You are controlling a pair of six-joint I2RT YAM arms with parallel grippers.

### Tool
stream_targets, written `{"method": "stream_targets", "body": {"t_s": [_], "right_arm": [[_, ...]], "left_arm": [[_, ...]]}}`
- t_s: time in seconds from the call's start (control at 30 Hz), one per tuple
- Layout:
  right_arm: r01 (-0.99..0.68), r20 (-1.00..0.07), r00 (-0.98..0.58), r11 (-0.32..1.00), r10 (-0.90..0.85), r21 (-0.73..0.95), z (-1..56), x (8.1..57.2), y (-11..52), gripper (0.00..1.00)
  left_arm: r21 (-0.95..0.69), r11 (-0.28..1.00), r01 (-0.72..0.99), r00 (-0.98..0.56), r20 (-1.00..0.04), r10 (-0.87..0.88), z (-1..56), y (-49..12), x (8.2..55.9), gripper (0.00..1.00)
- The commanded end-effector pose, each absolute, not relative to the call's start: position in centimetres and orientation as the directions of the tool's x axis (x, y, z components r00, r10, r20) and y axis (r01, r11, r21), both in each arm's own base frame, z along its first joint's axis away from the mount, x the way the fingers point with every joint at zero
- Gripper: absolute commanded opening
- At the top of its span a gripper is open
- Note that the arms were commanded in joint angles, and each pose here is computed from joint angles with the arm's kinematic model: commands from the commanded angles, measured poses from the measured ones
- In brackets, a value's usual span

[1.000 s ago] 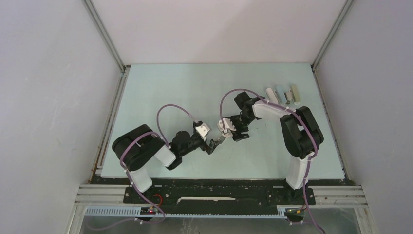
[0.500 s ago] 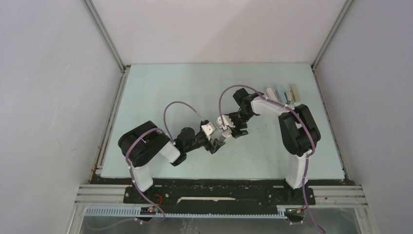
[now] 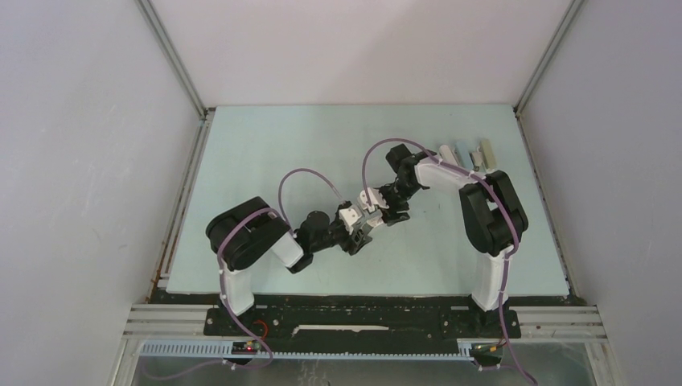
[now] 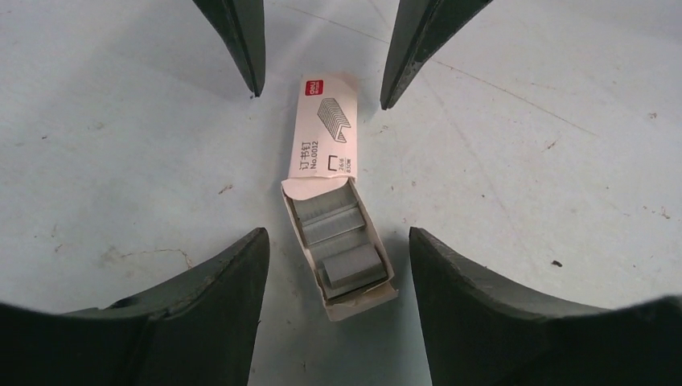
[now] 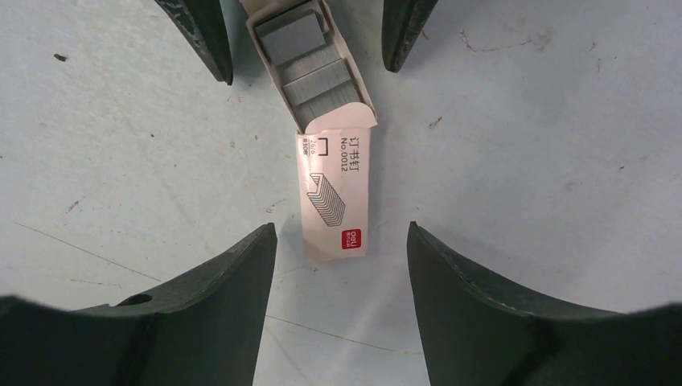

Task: Unload the staples from the stapler
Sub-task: Close the staple box at the center of the board.

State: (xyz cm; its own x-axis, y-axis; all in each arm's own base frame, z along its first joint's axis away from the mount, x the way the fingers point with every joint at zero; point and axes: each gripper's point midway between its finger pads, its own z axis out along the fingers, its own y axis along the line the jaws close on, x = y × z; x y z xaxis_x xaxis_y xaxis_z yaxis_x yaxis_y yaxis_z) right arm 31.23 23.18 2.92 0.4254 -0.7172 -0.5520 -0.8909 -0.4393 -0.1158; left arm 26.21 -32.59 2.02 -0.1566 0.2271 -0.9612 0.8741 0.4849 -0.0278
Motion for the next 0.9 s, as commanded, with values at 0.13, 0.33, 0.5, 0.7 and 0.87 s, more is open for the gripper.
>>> {"method": "stream_targets", "body": {"t_s": [0.13, 0.33, 0.5, 0.7, 0.87], "right_arm": [[-0.898, -0.578, 0.414, -0.418, -0.703, -0.136, 3.8, 32.1, 24.0, 0.68], [-0.908, -0.582, 0.399, -0.396, -0.709, -0.14, 3.8, 32.5, 24.2, 0.64], [-0.908, -0.583, 0.398, -0.395, -0.708, -0.14, 3.9, 32.4, 24.2, 0.61], [-0.906, -0.581, 0.4, -0.402, -0.709, -0.133, 3.9, 32.1, 24.2, 0.55], [-0.904, -0.583, 0.403, -0.405, -0.705, -0.135, 4.1, 31.8, 24.2, 0.52]], "left_arm": [[0.0, 0.518, 0.855, -0.162, -0.949, 0.269, 1.2, -32.9, 27.4, 0.55], [0.006, 0.512, 0.859, -0.167, -0.942, 0.291, 0.6, -32.7, 27.3, 0.5], [0.011, 0.5, 0.866, -0.165, -0.938, 0.306, 0.3, -32.6, 27.1, 0.45], [0.014, 0.482, 0.876, -0.155, -0.939, 0.309, 0.5, -32.8, 26.9, 0.4], [0.014, 0.471, 0.882, -0.15, -0.939, 0.308, 0.6, -33.0, 26.7, 0.37]]}}
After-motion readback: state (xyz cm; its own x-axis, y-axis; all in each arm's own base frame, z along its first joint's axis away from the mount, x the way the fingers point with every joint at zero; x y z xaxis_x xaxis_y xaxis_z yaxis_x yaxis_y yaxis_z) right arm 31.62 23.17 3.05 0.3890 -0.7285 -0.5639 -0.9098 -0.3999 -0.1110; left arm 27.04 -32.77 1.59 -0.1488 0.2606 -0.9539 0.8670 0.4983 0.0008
